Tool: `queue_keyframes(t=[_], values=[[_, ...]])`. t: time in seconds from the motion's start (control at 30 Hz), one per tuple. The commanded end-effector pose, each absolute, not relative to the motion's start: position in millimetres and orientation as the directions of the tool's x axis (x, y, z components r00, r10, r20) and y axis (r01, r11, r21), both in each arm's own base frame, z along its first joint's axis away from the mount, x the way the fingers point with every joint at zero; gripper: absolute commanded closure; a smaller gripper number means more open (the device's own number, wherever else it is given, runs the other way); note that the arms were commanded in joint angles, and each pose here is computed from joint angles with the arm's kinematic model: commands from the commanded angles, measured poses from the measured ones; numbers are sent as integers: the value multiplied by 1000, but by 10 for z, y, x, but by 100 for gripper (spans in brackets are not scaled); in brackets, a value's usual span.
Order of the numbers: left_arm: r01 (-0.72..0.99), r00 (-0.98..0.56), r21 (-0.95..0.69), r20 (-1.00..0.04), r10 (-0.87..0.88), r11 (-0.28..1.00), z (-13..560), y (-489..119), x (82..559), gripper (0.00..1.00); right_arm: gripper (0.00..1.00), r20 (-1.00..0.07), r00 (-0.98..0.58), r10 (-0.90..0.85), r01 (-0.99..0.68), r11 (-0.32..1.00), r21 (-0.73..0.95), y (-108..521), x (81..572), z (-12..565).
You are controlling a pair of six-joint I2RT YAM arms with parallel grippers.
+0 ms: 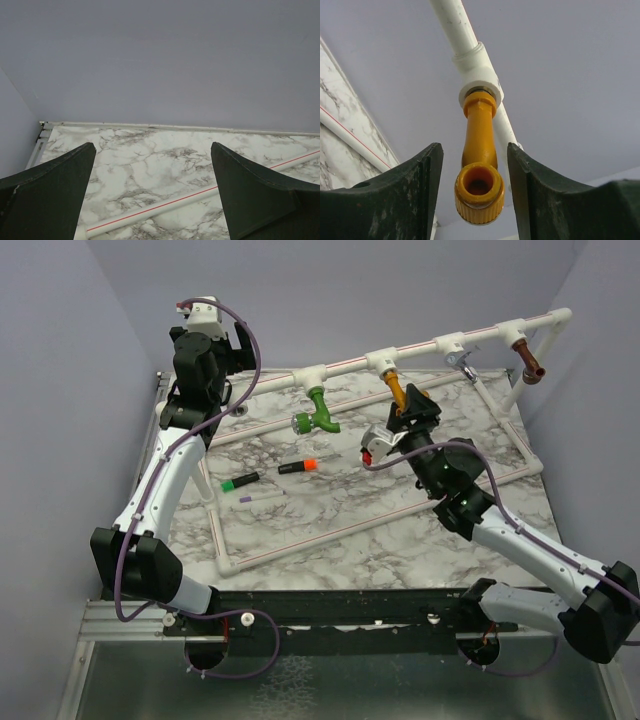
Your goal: Install the water faucets
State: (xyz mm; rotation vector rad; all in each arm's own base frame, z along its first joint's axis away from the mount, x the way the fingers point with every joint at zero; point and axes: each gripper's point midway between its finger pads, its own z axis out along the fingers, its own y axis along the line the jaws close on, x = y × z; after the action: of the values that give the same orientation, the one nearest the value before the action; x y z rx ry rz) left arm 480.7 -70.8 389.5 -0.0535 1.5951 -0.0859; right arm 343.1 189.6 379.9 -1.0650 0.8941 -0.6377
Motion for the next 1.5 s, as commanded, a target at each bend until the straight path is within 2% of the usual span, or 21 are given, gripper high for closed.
queue_keyframes(t=[0.0,0.13,0.27,0.3,0.47,0.67,0.9,1.03,1.17,1.3,1.47], values=[[20,-361,-23,-932,-14,1000,2719,-734,4750,1,45,-320,466,-825,99,408,-908,1804,3480,4007],[19,-360,-23,-933,-14,1000,2725,-734,4749,1,65,-342,466,-816,81,424,-902,1833,3509,3967],[19,-361,-24,-932,-15,1000,2720,-737,4750,1,95,-370,473,-800,64,450,-891,1862,3519,3950],[18,-362,-23,-932,-15,1000,2716,-731,4752,1,99,-391,474,-789,55,469,-881,1861,3520,3952],[20,-362,-22,-932,-14,1000,2713,-738,4752,1,100,-582,470,-664,-47,640,-767,1886,3507,3958],[20,-362,-22,-932,-14,1000,2715,-739,4753,1,100,-820,434,-373,-184,855,-486,1942,3473,3990],[18,-362,-22,-932,-14,1000,2716,-731,4754,1,100,-942,336,8,-277,956,-91,1954,3434,4067],[18,-363,-22,-932,-14,1000,2712,-731,4755,1,100,-935,284,214,-329,937,114,1974,3371,4127],[19,-361,-24,-932,-16,1000,2719,-731,4756,1,99,-875,210,436,-376,862,340,2002,3301,4191],[20,-361,-25,-933,-16,999,2722,-734,4756,1,100,-742,114,661,-391,716,578,2004,3236,4237],[20,-360,-25,-933,-16,999,2725,-737,4753,1,99,-517,7,856,-352,486,800,1984,3216,4246]])
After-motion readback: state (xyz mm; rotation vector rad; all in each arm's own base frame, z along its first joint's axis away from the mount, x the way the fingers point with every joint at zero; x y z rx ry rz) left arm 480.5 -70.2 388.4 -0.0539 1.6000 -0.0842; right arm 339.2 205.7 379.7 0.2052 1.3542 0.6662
